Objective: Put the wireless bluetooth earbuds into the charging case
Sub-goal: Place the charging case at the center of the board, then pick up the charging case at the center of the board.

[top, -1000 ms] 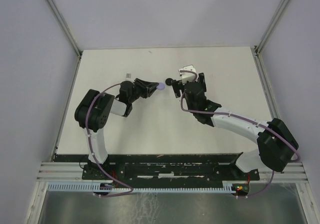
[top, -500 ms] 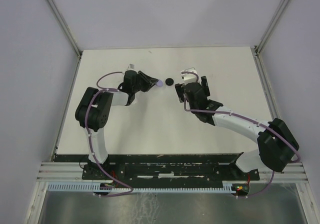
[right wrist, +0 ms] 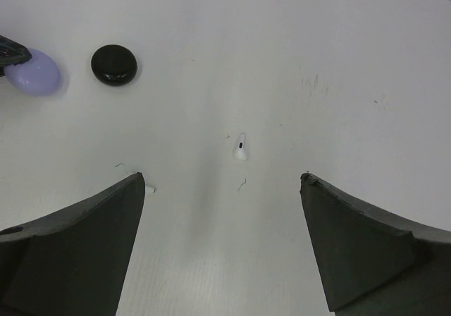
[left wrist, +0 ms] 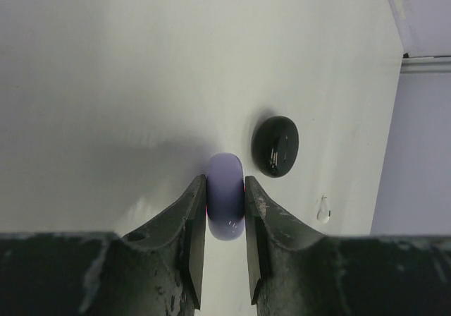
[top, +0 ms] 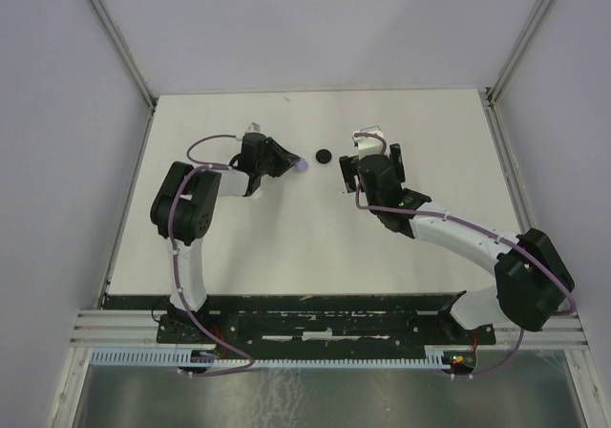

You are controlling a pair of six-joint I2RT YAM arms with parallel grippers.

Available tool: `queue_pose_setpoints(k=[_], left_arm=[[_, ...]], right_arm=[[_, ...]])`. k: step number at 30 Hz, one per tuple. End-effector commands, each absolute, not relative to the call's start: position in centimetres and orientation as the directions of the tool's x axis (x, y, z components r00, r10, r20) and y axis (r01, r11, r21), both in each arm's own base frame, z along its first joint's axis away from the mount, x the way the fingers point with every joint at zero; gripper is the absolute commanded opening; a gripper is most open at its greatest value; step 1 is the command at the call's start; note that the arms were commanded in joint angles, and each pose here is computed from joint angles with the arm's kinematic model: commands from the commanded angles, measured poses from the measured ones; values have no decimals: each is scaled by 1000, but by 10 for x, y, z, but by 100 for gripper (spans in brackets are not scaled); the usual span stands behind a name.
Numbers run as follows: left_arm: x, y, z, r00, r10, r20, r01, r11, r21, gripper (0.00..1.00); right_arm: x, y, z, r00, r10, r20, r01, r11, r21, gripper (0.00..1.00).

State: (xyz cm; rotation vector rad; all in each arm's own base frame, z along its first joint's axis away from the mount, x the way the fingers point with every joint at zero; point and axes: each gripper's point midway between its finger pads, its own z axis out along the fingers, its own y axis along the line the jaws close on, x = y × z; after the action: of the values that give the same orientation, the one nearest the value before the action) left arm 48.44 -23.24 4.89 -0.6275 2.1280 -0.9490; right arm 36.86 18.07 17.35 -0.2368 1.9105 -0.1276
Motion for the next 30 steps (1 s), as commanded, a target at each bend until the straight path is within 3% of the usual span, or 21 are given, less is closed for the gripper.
queue_pose_setpoints(k=[1, 5, 10, 18, 23, 30], left_arm=[[498, -233, 56, -613, -627, -481, -89, 660, -746, 28], [501, -232, 58, -609, -624, -490, -95, 670, -736, 51], [505, -224, 69, -588, -626, -511, -101, 684, -722, 67], [506, -163, 110, -466, -685, -561, -149, 685, -713, 69], [484, -113, 138, -356, -716, -600, -173, 682, -711, 69], [435, -83, 163, -257, -735, -627, -177, 674, -717, 69]], right_arm=[[369, 179, 186, -304, -180, -936, -93, 983, -159, 100], [369, 181, 184, -315, -177, -933, -106, 983, -150, 100], [368, 185, 183, -322, -174, -931, -127, 982, -140, 100], [368, 206, 175, -351, -179, -919, -219, 970, -106, 100], [362, 271, 152, -427, -210, -879, -447, 895, 3, 91], [367, 360, 127, -455, -324, -829, -587, 810, 5, 92]])
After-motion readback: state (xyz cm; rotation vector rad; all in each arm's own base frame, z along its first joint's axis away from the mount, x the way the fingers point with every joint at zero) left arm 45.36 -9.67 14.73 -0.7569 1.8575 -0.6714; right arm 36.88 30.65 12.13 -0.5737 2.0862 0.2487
